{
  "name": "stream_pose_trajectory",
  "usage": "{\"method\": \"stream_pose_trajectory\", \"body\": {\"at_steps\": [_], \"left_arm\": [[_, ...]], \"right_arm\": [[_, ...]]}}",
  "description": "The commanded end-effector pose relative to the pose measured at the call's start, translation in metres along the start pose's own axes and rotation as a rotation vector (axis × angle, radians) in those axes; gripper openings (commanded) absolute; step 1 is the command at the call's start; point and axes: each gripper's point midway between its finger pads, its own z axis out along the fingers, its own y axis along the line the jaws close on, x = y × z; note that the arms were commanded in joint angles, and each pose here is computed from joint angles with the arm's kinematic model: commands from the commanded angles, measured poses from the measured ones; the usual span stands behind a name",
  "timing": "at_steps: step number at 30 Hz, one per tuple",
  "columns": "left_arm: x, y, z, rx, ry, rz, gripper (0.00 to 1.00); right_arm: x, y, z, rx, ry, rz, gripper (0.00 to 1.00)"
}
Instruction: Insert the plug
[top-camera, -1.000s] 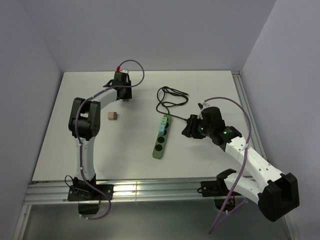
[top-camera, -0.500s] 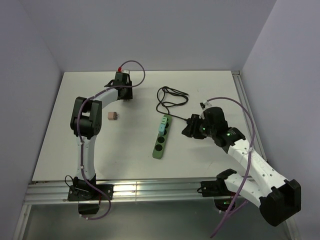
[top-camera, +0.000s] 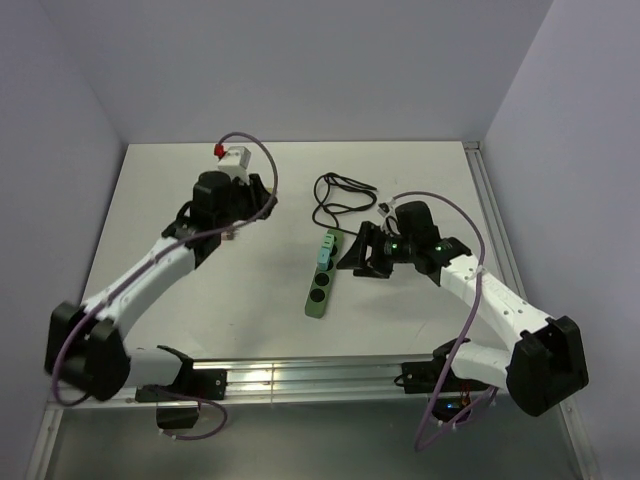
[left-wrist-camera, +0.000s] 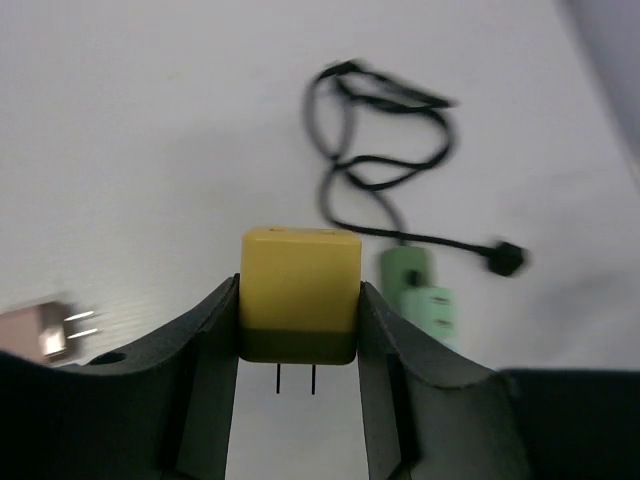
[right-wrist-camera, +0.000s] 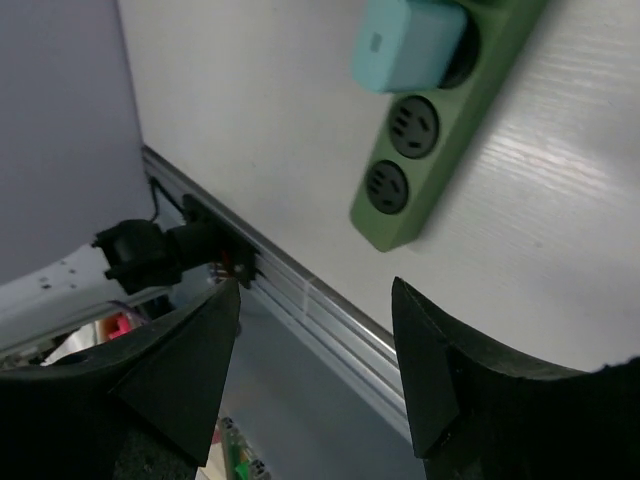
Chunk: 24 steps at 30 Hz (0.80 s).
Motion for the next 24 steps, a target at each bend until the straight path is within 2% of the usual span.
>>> {"method": "stream_pose_trajectory", "body": {"at_steps": [1, 2, 4, 6, 7, 9, 11, 16, 20, 24], "left_arm": [[-0.002, -0.068, -0.048, 0.197, -0.121, 0.046, 0.00], [-0.002, -0.090, -0.070, 0.257, -0.151, 0.069, 0.00], [0.018, -0.102, -0.088, 0.309, -0.146, 0.102, 0.00], [0.019, -0.128, -0.123, 0.404, -0.220, 0.122, 0.00], [0.043, -0.137, -0.130, 0.452, -0.188, 0.124, 0.00], [0.040, -0.146, -0.157, 0.525, -0.243, 0.109, 0.00], [0.057, -0.153, -0.174, 0.597, -0.250, 0.108, 0.00], [0.090, -0.169, -0.189, 0.705, -0.233, 0.172, 0.00], [0.101, -0.178, -0.197, 0.714, -0.256, 0.212, 0.00], [0.112, -0.180, -0.199, 0.691, -0.250, 0.251, 0.00]], "right_arm": [[-0.023, 0.060, -0.020, -0.144, -0.029, -0.040, 0.70], [-0.023, 0.065, -0.021, -0.148, -0.019, -0.041, 0.70], [-0.024, 0.076, -0.029, -0.149, 0.006, -0.032, 0.69], [-0.022, 0.089, -0.038, -0.162, 0.029, -0.052, 0.69], [-0.021, 0.092, -0.041, -0.157, 0.031, -0.060, 0.69], [-0.018, 0.098, -0.052, -0.123, 0.031, -0.069, 0.69], [-0.017, 0.109, -0.063, -0.135, 0.027, -0.088, 0.69], [0.007, 0.135, -0.069, -0.131, 0.138, -0.112, 0.68], [0.021, 0.147, -0.064, -0.066, 0.226, -0.109, 0.59], [0.035, 0.147, -0.060, -0.042, 0.291, -0.081, 0.57]]}}
